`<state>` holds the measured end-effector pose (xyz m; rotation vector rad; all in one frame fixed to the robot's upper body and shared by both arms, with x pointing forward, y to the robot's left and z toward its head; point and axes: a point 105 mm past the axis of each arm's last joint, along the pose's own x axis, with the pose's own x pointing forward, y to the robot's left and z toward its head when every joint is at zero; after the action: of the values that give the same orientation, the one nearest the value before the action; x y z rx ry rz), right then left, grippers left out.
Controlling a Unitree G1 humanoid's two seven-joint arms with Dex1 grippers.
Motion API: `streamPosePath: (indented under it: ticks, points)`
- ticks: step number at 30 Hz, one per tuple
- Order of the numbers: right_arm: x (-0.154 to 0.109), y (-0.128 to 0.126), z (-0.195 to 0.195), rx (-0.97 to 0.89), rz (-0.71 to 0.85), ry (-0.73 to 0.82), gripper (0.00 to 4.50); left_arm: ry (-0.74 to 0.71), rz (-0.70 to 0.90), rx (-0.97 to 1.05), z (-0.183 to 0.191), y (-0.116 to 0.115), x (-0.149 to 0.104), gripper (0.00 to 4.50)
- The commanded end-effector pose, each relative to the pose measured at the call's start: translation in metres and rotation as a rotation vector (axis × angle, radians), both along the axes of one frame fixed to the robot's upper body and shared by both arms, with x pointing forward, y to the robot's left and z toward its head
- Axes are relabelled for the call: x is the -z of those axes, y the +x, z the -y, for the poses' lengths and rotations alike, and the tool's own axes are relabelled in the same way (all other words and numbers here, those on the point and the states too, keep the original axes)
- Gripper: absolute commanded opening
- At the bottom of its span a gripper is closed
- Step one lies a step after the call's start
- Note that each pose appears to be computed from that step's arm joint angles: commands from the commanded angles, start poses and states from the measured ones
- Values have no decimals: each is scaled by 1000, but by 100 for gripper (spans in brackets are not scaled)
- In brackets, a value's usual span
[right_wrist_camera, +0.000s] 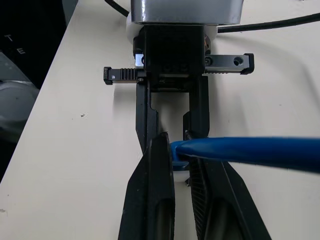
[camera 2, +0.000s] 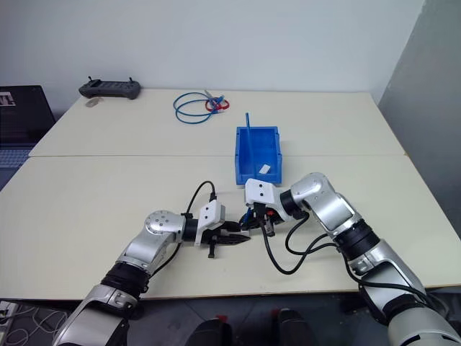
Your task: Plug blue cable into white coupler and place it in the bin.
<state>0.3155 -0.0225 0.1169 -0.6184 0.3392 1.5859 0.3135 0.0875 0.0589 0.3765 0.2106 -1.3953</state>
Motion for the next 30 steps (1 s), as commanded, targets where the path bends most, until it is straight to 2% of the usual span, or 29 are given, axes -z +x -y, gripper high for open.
streamPosePath:
  ticks: [1, 10, 11, 15, 18, 21, 25, 27, 30]
  points:
    - [23, 2, 5, 13, -33, -70, 15, 28, -21, -27, -7, -2, 8, 80]
    - [47, -3, 12, 30, 25, -127, 15, 29, -14, -30, -8, -1, 6, 80]
    - [43, -1, 11, 50, 20, -106, 15, 19, -19, -35, -8, 0, 4, 114]
    - [30, 2, 15, 125, 10, -51, 15, -7, -25, -95, -17, 6, -2, 194]
    - [9, 7, 20, 221, 9, 20, 15, -54, -20, -156, -23, 4, -10, 256]
    - [-30, 22, 24, 368, 25, 151, 15, -95, 22, -239, -30, 6, -28, 314]
    - [-97, 39, 24, 545, -55, 357, 15, -227, 89, -377, -35, 8, -71, 399]
    - [-117, 58, 29, 665, -86, 427, 15, -297, 137, -454, -37, 7, -96, 448]
    - [-128, 88, 36, 821, -106, 473, 15, -387, 180, -555, -39, 5, -125, 448]
